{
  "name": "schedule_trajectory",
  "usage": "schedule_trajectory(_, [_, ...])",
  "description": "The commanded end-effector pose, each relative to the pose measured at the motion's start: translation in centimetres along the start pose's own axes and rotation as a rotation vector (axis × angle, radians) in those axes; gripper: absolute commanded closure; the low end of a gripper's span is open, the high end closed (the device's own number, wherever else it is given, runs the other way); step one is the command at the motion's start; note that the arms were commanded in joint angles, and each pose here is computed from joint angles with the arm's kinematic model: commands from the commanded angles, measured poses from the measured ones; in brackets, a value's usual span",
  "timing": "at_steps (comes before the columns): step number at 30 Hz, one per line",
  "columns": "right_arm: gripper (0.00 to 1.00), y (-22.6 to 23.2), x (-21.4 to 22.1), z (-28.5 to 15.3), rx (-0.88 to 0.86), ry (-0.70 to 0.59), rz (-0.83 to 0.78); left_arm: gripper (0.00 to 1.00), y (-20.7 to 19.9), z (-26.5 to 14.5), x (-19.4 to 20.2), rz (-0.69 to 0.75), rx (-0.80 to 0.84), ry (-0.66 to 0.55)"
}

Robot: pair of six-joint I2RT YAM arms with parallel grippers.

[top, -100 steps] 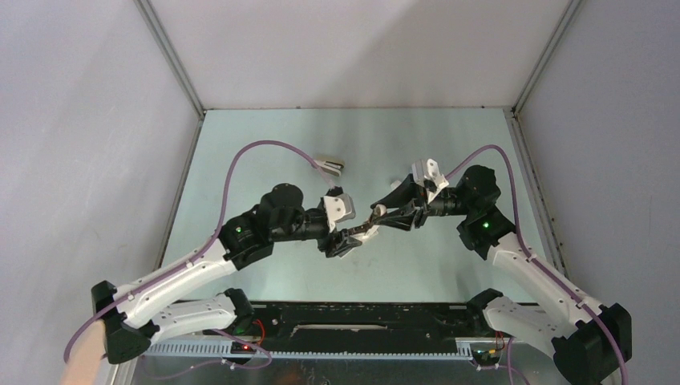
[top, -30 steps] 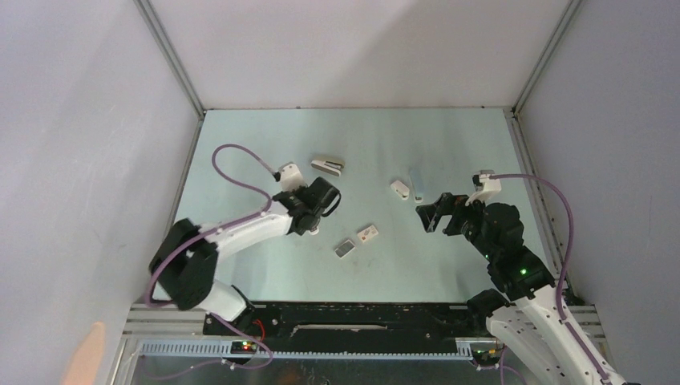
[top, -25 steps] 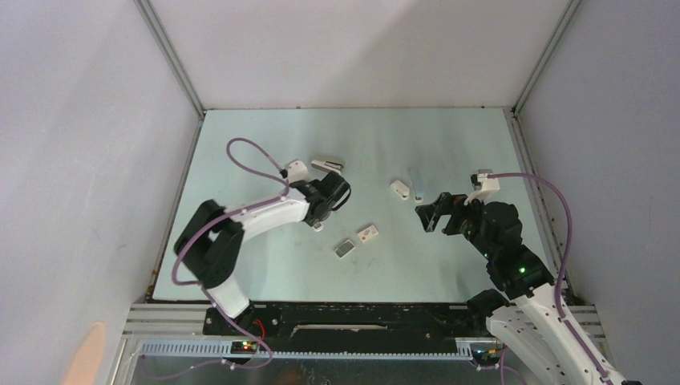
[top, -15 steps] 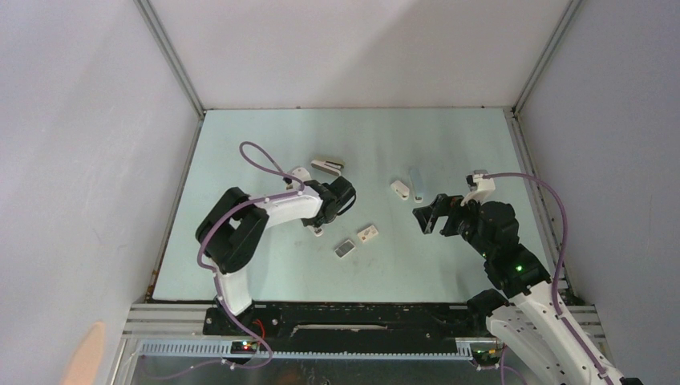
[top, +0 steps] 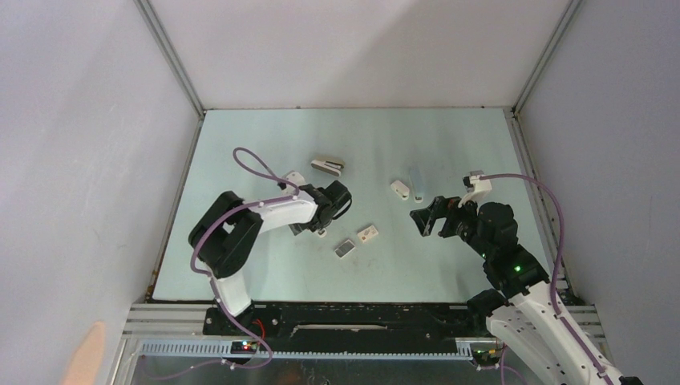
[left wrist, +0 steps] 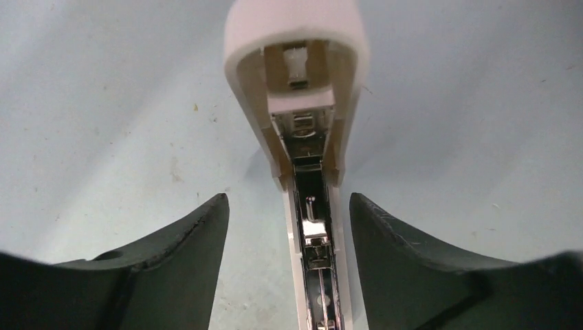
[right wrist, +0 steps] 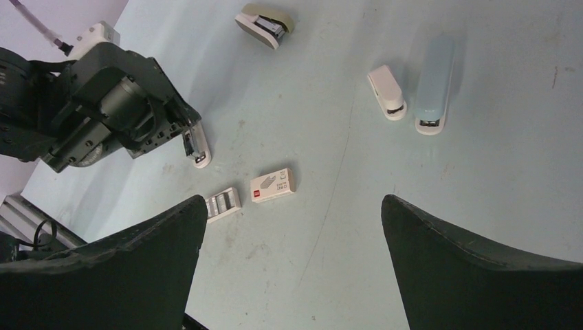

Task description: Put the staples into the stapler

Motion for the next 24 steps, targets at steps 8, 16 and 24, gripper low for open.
schedule_trajectory(8, [0.01, 0.2, -0.6, 0.1, -0.022, -0.036, -0.026, 0.14, -0.2, -7.5, -7.8, -0.140, 0.210, -0.029])
schedule_trajectory(16, [0.01, 0.0, -0.6, 0.0, -0.001, -0.042, -0.028, 0.14, -4.6, -9.3, -11.4, -0.161, 0.305, -0.053])
schedule_trajectory(24, [0.01, -0.3, -0.6, 0.2, 0.024, -0.039, -0.030, 0.23, -10.1, -6.2, -12.5, -0.180, 0.290, -0.045])
Point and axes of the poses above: each gripper's point midway between its finger pads, its own z axis out along the fingers, its own y axis along the line the jaws close on, x = y × z, the point moved 10 cm from there along -z, back along the fingers, and after that the axes turned 5 degrees about -z, right-handed, at the moved point
